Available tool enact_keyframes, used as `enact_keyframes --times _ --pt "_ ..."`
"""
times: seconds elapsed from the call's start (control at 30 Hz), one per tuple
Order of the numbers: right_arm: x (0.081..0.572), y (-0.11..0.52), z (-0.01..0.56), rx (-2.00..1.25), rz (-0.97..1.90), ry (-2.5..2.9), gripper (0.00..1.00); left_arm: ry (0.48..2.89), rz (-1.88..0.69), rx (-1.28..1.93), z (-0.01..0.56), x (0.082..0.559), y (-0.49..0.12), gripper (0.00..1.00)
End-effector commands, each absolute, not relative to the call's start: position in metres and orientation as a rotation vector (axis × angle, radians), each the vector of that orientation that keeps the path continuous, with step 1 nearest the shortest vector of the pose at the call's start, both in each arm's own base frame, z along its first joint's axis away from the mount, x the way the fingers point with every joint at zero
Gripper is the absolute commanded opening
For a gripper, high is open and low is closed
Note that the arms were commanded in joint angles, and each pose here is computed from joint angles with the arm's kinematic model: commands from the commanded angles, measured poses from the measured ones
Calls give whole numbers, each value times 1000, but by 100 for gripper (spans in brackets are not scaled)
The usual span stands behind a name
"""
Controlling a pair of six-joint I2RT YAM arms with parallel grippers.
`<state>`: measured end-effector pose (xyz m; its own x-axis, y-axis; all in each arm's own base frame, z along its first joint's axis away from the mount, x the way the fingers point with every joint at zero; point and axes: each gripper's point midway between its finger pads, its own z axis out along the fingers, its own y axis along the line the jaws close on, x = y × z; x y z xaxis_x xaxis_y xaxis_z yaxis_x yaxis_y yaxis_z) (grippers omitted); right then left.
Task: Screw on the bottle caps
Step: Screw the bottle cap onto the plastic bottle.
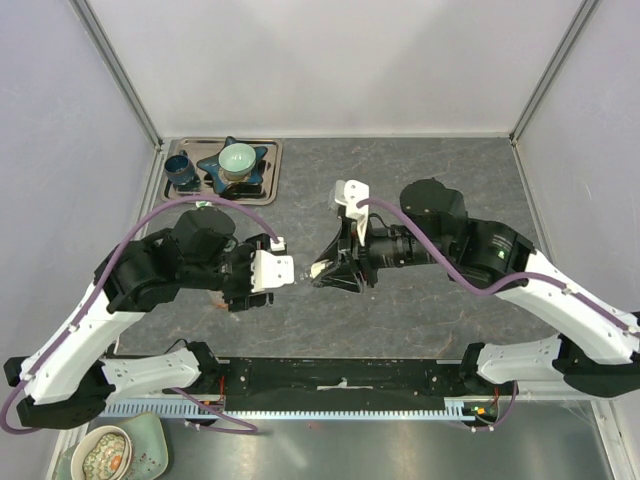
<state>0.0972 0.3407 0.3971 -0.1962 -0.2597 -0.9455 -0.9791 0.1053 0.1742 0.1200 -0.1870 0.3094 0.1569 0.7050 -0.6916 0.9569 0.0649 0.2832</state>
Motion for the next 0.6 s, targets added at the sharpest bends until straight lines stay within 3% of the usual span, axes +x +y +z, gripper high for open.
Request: enact_keyframes --times 0.0,0.3,0.57 --pt "84 356 331 -1310 1172 1939 17 1198 -491 1456 398 153 -255 21" --pt "139 358 327 -1004 847 2118 17 1256 -548 1266 408 160 -256 22" --pt "159 360 338 -892 717 2076 22 1257 -820 1058 436 140 -265 16"
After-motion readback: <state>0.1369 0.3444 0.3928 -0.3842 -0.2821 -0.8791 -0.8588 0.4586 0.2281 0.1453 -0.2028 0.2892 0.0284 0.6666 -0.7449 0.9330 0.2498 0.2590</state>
